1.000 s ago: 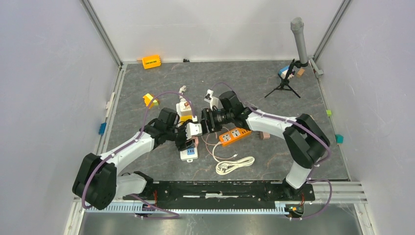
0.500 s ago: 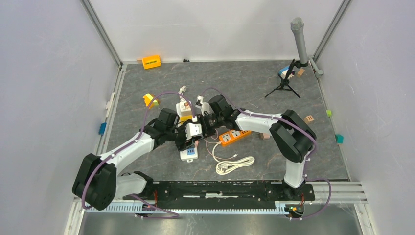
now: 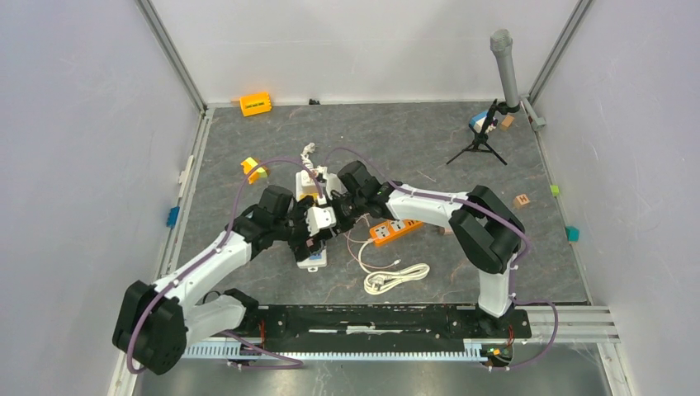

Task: Insert the plug
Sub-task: Insert the plug into the socket.

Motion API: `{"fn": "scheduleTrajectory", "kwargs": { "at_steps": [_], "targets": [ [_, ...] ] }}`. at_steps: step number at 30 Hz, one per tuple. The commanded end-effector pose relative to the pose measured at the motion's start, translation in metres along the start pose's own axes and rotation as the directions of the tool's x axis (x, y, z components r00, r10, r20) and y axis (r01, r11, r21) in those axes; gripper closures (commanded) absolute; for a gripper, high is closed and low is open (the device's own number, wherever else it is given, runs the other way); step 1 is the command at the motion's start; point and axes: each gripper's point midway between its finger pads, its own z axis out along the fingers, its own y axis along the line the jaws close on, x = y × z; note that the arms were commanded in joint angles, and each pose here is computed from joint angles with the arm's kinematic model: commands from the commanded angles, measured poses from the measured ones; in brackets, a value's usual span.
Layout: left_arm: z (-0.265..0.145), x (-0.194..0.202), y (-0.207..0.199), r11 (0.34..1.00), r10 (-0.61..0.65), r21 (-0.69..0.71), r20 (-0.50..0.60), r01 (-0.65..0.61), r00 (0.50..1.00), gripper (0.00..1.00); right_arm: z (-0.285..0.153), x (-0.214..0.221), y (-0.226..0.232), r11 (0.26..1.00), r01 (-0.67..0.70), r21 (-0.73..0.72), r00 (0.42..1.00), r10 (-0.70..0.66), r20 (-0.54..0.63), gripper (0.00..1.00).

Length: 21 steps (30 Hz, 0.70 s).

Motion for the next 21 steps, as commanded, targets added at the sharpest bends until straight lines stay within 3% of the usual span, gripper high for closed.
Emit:
{"fn": "scheduleTrajectory", "kwargs": {
  "at_steps": [1, 7, 11, 14, 21],
  "targets": [
    [-0.025, -0.028, 0.023, 0.989, -0.020, -0.143, 0.066, 0.030, 0.998, 0.00, 0.012, 0.061, -0.082, 0.953, 0.037, 0.301, 0.990, 0.006, -0.140, 0.54],
    [-0.060, -0.065, 0.051, 0.949, -0.085, -0.287, 0.160, 0.128, 0.983, 0.00, 0.017, 0.072, -0.098, 0.939, 0.022, 0.344, 0.986, 0.037, -0.165, 0.60],
    [-0.071, -0.062, 0.068, 0.886, -0.240, -0.373, 0.140, 0.276, 0.961, 0.00, 0.019, 0.056, -0.088, 0.949, 0.019, 0.315, 0.991, 0.024, -0.132, 0.58],
    [-0.075, -0.048, 0.083, 0.773, -0.435, -0.462, 0.113, 0.435, 0.893, 0.00, 0.020, 0.040, -0.076, 0.962, 0.004, 0.274, 0.995, 0.023, -0.095, 0.56],
    [-0.059, -0.037, 0.071, 0.615, -0.715, -0.409, 0.072, 0.674, 0.696, 0.03, 0.020, 0.017, -0.065, 0.973, -0.023, 0.229, 0.998, 0.034, -0.048, 0.51]
  ]
}}
